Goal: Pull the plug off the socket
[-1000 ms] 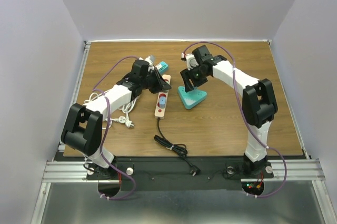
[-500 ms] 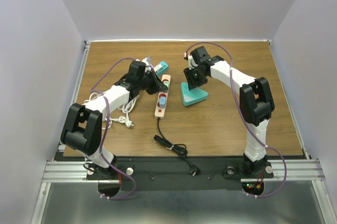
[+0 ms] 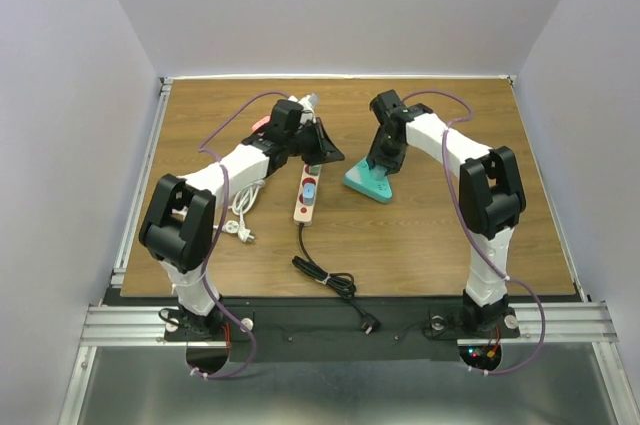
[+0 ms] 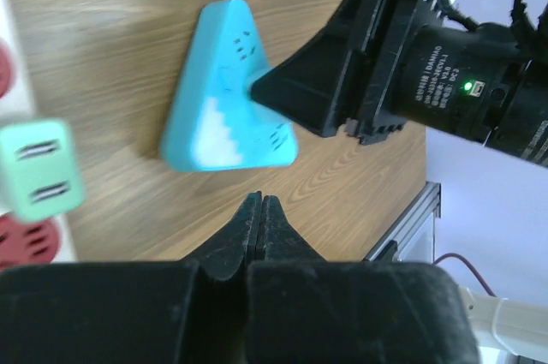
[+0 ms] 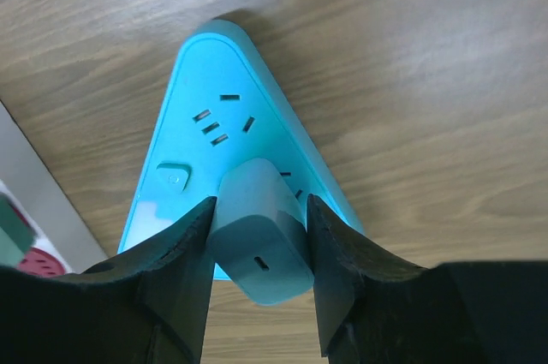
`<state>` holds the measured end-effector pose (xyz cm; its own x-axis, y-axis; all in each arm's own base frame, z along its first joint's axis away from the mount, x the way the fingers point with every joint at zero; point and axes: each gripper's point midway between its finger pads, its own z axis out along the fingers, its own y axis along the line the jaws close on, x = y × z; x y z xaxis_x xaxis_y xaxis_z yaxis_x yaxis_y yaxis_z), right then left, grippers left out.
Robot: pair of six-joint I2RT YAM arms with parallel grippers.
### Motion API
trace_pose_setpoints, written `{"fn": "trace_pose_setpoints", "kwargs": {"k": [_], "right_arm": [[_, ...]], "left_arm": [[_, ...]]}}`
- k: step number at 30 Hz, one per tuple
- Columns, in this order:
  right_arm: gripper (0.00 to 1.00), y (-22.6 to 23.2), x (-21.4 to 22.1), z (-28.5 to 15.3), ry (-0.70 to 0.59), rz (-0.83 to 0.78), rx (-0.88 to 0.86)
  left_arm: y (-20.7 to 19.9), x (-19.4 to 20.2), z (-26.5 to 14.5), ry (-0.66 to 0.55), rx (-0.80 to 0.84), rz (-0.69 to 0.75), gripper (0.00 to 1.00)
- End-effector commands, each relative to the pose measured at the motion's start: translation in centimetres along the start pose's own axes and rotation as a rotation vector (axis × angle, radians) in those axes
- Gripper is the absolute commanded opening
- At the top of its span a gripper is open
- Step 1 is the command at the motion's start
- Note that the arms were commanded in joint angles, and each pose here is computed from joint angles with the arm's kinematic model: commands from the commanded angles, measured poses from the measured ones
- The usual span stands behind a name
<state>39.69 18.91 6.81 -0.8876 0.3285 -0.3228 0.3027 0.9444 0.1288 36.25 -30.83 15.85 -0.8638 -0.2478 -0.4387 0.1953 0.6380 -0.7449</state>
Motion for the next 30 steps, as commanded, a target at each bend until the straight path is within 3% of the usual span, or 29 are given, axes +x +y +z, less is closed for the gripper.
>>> {"fn": "trace_pose_setpoints", "kwargs": {"k": [1,4,6,8,11,13,14,19,25,30], "right_arm": [[0.00,-0.1,1.4,0.1,0.024,0.265,0.027],[0.05,-0.1,0.5,-0.5,-0.016,0.278,0.028],[0.28,0.3,0.2,-1.1,-0.020,0.272,0.002],[0.68,0.9,0.1,-1.6,-0.023,0.225,-0.046],[0.92,1.5,-0.2,-3.0,-0.040,0.163,-0.110],[0.94,1.5,-0.3,-3.6,-0.051,0.133,-0.124],[1.00,1.6,-0.4,-4.3,-0.061,0.099,-0.145],[0.99,1.0,-0.7,-5.8,-0.110,-0.003,-0.175],[0.98,-1.7,-1.6,-6.0,-0.201,-0.246,-0.093],[0.82,-1.2,-1.2,-5.8,-0.194,-0.272,-0.140]], "left_arm": [[-2.8,-0.6,1.2,0.011,0.060,0.077,0.00],[-2.4,-0.3,1.8,0.022,0.047,0.075,0.00],[-2.1,-0.3,1.9,0.018,0.037,0.080,0.00],[-1.8,-0.3,2.0,0.016,0.029,0.088,0.00],[-1.2,0.0,2.2,0.019,0.009,0.093,0.00],[-0.9,0.0,2.3,0.017,0.000,0.091,0.00],[-0.8,0.1,2.4,0.020,-0.002,0.090,0.00],[-0.5,-0.2,2.9,0.016,-0.013,0.097,0.00],[0.1,-0.3,5.2,0.034,-0.050,0.126,0.00],[-0.1,0.5,7.1,0.084,-0.054,0.148,0.00]]}}
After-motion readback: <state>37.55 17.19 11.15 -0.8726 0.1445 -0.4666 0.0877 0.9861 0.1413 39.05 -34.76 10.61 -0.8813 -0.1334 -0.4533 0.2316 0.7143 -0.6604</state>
